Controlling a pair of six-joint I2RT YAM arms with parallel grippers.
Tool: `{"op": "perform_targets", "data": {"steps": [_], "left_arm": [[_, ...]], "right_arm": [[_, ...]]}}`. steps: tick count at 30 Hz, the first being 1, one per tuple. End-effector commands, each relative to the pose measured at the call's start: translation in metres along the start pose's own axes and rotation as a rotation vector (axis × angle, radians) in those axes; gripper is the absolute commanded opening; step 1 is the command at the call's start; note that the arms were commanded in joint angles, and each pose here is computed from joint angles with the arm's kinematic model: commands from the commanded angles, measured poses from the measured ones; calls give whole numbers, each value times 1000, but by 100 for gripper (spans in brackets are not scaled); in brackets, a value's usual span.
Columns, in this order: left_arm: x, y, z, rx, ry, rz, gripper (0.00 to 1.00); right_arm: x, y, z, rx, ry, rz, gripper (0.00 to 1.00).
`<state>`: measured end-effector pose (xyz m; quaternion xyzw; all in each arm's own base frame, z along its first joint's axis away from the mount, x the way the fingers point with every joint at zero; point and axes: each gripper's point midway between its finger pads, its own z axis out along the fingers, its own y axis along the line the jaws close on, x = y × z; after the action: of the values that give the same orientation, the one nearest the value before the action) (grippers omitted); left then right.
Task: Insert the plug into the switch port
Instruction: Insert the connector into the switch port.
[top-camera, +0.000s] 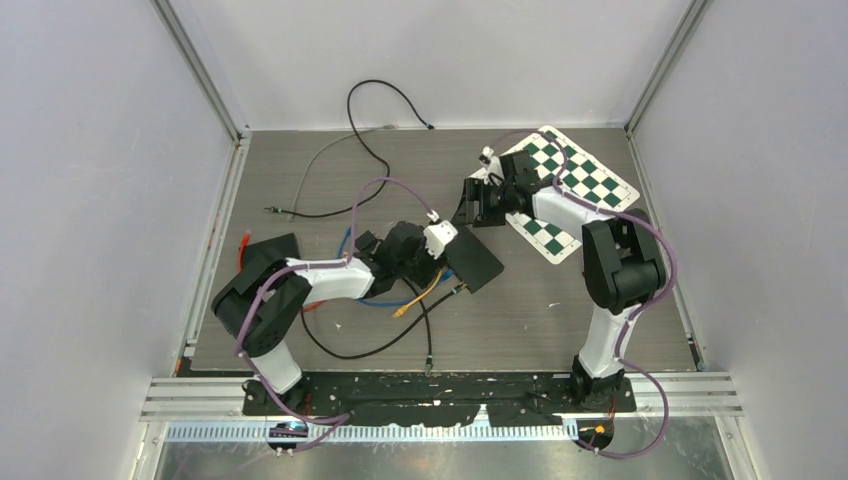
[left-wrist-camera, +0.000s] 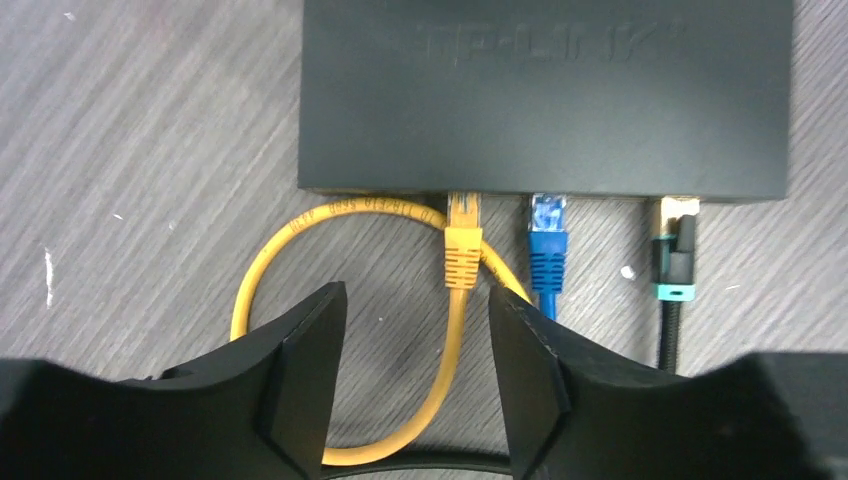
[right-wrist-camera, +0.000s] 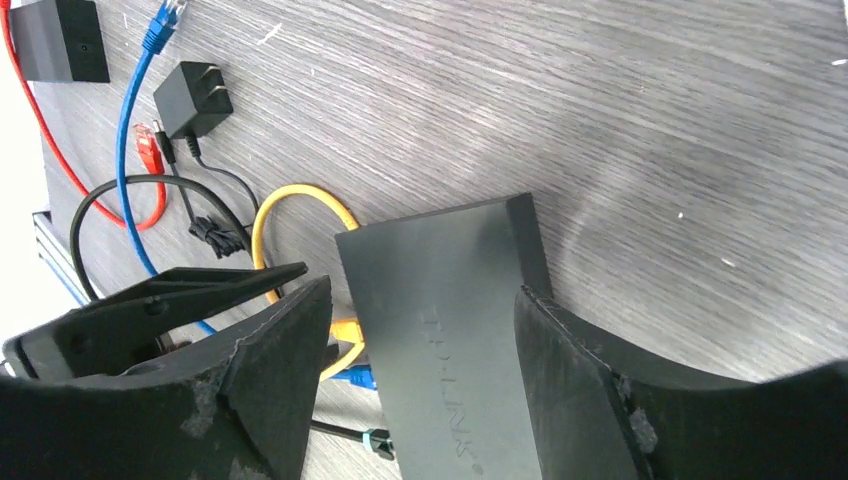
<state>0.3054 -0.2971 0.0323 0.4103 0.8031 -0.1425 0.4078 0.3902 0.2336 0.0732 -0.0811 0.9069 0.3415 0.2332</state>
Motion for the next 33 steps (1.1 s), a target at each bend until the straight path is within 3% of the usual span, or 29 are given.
{"op": "perform_targets", "data": {"steps": [1, 4, 7, 8, 9, 14, 17, 20, 26, 33], "left_arm": [[-62, 10, -25, -36, -198, -13, 65], [-81, 15, -45, -54, -248, -18, 75], [-101, 29, -65, -126, -299, -36, 79], [-106, 35, -72, -157, -310, -43, 92], [-112, 42, -78, -186, -319, -52, 99], [-117, 90, -113, -461, -305, -131, 100], [-107, 112, -135, -591, -237, -186, 99], [-95, 118, -152, -591, -168, -254, 100], [-91, 118, -200, -529, -187, -443, 99], [-80, 122, -260, -552, -192, -441, 99]], "right_arm": [[-16, 4, -41, 159, -38, -20, 74], [-11, 4, -59, 203, -77, 0, 74], [16, 1, -67, 235, -111, 101, 71], [25, 8, -66, 225, -109, 106, 71], [37, 10, -68, 223, -122, 147, 71], [100, 15, -65, 209, -142, 335, 71], [111, 25, -69, 170, -206, 381, 72], [123, 25, -65, 154, -242, 404, 73], [111, 34, -58, 51, -340, 388, 73], [93, 35, -36, 9, -373, 343, 70]]}}
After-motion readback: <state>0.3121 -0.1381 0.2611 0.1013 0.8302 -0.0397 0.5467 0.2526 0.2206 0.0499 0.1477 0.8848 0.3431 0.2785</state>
